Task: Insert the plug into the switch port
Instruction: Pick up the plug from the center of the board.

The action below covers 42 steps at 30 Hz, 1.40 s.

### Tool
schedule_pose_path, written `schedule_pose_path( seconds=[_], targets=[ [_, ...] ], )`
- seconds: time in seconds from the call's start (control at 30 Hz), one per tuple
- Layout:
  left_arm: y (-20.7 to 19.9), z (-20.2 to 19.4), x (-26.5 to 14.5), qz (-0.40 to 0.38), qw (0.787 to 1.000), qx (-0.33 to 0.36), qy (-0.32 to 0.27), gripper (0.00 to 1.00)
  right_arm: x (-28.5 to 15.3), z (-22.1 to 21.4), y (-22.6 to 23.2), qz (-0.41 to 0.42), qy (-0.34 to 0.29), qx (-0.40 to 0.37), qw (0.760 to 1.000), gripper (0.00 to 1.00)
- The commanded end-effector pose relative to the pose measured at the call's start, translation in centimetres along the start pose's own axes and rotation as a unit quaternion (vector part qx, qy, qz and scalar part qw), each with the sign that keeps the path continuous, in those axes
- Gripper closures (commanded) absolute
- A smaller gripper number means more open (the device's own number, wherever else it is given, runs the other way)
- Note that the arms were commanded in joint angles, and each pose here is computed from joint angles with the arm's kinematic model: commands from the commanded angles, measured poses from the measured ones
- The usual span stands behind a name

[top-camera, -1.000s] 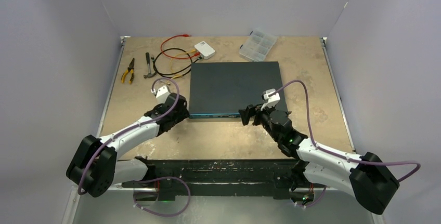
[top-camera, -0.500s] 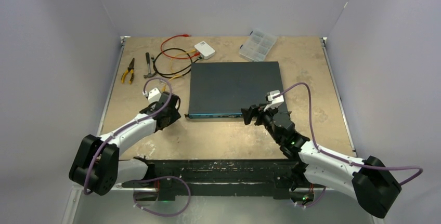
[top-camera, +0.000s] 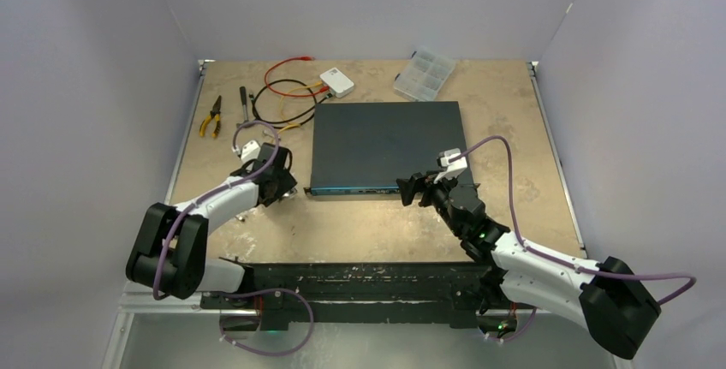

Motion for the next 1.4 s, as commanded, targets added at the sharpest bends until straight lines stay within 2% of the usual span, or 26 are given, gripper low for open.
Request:
schedule_pose_path(
  seconds=[0.0, 0.4, 0.57, 0.63, 0.73, 0.83, 1.03, 1.2, 1.37],
  targets=[
    [-1.4, 0.6, 0.3, -0.027, 1.0, -0.012, 0.005, 0.45, 0.3, 0.6, 0.1, -0.006, -0.019, 0.005, 1.0, 0.09],
    [1.2, -1.1, -0.9, 0.029, 0.99, 0.123, 0.06, 0.54, 0.4, 0.5, 0.1, -0.006, -0.017, 0.004, 1.0, 0.09],
    [0.2, -2.0, -3.3, 0.053, 0.971, 0.227, 0.048, 0.53, 0.4, 0.5, 0.1, -0.007, -0.014, 0.004, 1.0, 0.09],
    [0.1, -2.2, -3.8, 0.061, 0.966, 0.244, 0.054, 0.5, 0.5, 0.4, 0.1, -0.006, -0.013, 0.003, 1.0, 0.09],
    [0.4, -2.3, -4.2, 0.063, 0.969, 0.23, 0.057, 0.48, 0.5, 0.4, 0.2, -0.004, -0.011, 0.003, 1.0, 0.09],
    [0.4, -2.1, -4.6, 0.053, 0.98, 0.188, 0.034, 0.45, 0.5, 0.3, 0.2, -0.003, -0.01, 0.003, 1.0, 0.09],
    [-0.3, -2.2, -4.0, 0.038, 0.99, 0.134, 0.02, 0.44, 0.4, 0.5, 0.2, -0.002, -0.012, 0.003, 1.0, 0.09],
    [0.5, -3.3, -2.7, 0.04, 0.995, 0.088, 0.038, 0.45, 0.3, 0.6, 0.2, 0.0, -0.014, 0.004, 1.0, 0.09],
    [1.8, -3.8, -2.1, 0.039, 0.998, 0.02, 0.046, 0.51, 0.3, 0.6, 0.3, 0.002, -0.014, 0.004, 1.0, 0.09]
  ],
)
Point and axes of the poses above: each gripper's point midway between its finger pads, its own x axis out along the fingers, its own y axis along the line the jaws close on, z = x × y, the point moved 8 cm from there along -x, back along the fingers, and after that the axes turned 6 degrees about x, right-handed, at the moved point
